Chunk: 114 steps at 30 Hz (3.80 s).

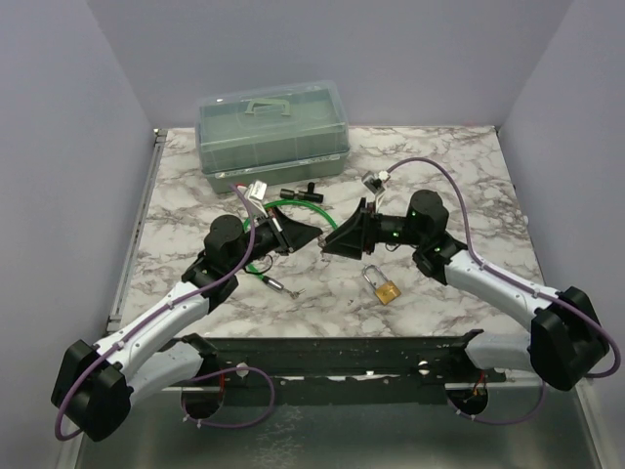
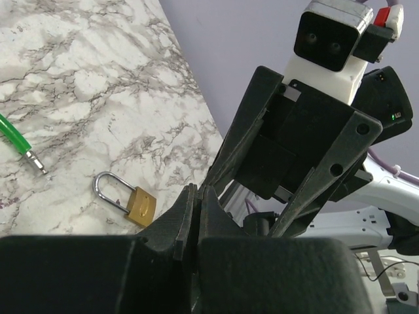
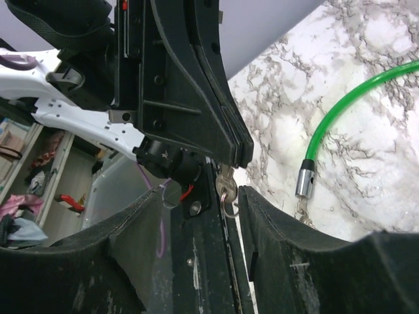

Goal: Unlock with the key

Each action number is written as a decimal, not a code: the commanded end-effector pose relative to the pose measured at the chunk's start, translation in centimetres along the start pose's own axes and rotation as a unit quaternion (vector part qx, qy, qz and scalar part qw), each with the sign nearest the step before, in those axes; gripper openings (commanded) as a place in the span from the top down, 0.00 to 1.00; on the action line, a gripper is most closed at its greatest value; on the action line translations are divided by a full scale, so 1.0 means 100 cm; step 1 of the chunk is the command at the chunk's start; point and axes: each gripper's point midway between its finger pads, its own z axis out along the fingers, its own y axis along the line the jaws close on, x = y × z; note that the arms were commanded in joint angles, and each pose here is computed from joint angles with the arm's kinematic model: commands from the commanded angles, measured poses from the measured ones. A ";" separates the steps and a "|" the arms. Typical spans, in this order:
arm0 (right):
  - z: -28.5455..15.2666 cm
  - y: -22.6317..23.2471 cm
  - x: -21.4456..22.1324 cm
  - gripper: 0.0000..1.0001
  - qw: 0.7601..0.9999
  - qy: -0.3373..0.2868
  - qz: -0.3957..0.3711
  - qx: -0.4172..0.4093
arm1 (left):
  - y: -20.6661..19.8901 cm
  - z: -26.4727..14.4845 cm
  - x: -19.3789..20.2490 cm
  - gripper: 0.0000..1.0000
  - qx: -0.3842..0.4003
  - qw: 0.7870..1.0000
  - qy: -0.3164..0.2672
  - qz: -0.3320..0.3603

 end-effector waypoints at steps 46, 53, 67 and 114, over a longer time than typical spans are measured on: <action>-0.021 -0.040 0.002 1.00 0.984 -0.038 0.057 0.164 | 0.023 0.004 -0.003 0.01 -0.050 0.998 -0.028 -0.016; -0.050 -0.062 0.004 1.00 0.960 -0.050 0.055 0.269 | 0.039 0.007 -0.002 0.01 -0.102 0.994 -0.018 -0.025; -0.188 -0.119 -0.040 1.00 0.739 -0.138 0.062 0.656 | 0.065 0.058 0.082 0.13 -0.321 0.940 0.090 -0.068; -0.237 -0.063 -0.067 0.99 0.719 -0.246 0.036 0.649 | 0.120 0.134 0.234 0.17 -0.589 0.794 0.122 -0.096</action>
